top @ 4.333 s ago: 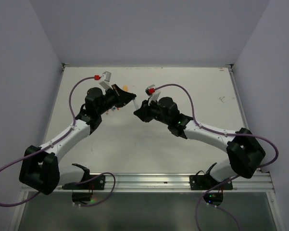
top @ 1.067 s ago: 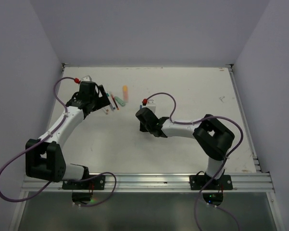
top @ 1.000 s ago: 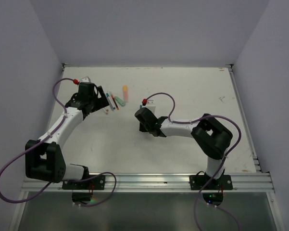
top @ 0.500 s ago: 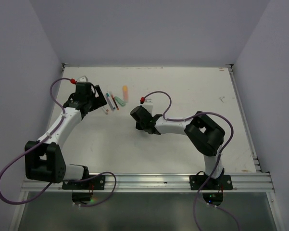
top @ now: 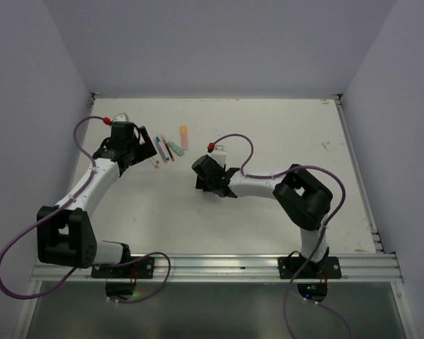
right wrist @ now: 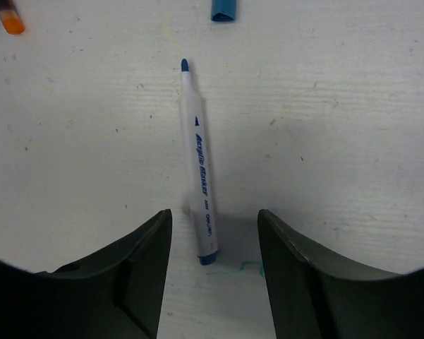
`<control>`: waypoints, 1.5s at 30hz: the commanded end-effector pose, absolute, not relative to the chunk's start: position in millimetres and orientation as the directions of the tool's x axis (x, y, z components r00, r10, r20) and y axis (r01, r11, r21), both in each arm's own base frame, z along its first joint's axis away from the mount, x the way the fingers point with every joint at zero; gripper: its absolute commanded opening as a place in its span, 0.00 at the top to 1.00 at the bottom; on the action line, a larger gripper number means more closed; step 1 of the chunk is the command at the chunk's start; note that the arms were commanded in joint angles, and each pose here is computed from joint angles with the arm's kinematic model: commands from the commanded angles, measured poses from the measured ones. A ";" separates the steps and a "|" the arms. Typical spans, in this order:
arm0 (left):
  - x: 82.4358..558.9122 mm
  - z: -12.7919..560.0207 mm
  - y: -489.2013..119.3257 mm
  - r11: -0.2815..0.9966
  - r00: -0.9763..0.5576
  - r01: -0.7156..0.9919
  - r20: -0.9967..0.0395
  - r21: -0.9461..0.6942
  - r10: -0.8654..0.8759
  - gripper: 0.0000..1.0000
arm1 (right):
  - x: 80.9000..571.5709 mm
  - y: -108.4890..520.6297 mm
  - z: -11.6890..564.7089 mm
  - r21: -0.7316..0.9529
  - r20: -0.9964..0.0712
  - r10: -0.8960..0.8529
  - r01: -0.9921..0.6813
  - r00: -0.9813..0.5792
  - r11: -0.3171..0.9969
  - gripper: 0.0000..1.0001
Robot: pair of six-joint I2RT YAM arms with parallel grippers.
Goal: Open the pen caps
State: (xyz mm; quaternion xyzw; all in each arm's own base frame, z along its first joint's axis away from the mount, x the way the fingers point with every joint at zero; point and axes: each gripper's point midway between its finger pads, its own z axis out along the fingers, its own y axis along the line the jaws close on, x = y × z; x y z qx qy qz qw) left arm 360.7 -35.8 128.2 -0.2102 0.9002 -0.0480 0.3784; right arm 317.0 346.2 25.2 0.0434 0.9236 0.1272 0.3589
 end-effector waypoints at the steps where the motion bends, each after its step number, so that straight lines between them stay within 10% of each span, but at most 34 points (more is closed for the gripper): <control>1: 370.3 131.5 -35.5 0.894 -0.598 -0.353 -0.668 -0.277 -0.443 0.00 | 312.2 335.7 64.7 0.279 -0.680 0.172 -0.034 -0.713 0.960 0.43; 9: 379.5 113.4 -34.5 0.851 -0.587 -0.428 -0.623 -0.304 -0.517 0.01 | 305.9 316.2 159.2 0.262 -0.815 0.076 -0.248 -0.574 0.933 0.02; 29: 444.4 72.1 -4.4 0.761 -0.534 -0.613 -0.599 -0.212 -0.597 0.47 | 275.7 245.7 173.8 0.187 -0.886 0.018 -0.323 -0.462 0.928 0.02; 45: 461.1 30.1 3.8 0.764 -0.599 -0.632 -0.542 -0.133 -0.590 0.57 | 273.2 237.7 163.5 0.201 -0.877 0.030 -0.310 -0.480 0.929 0.02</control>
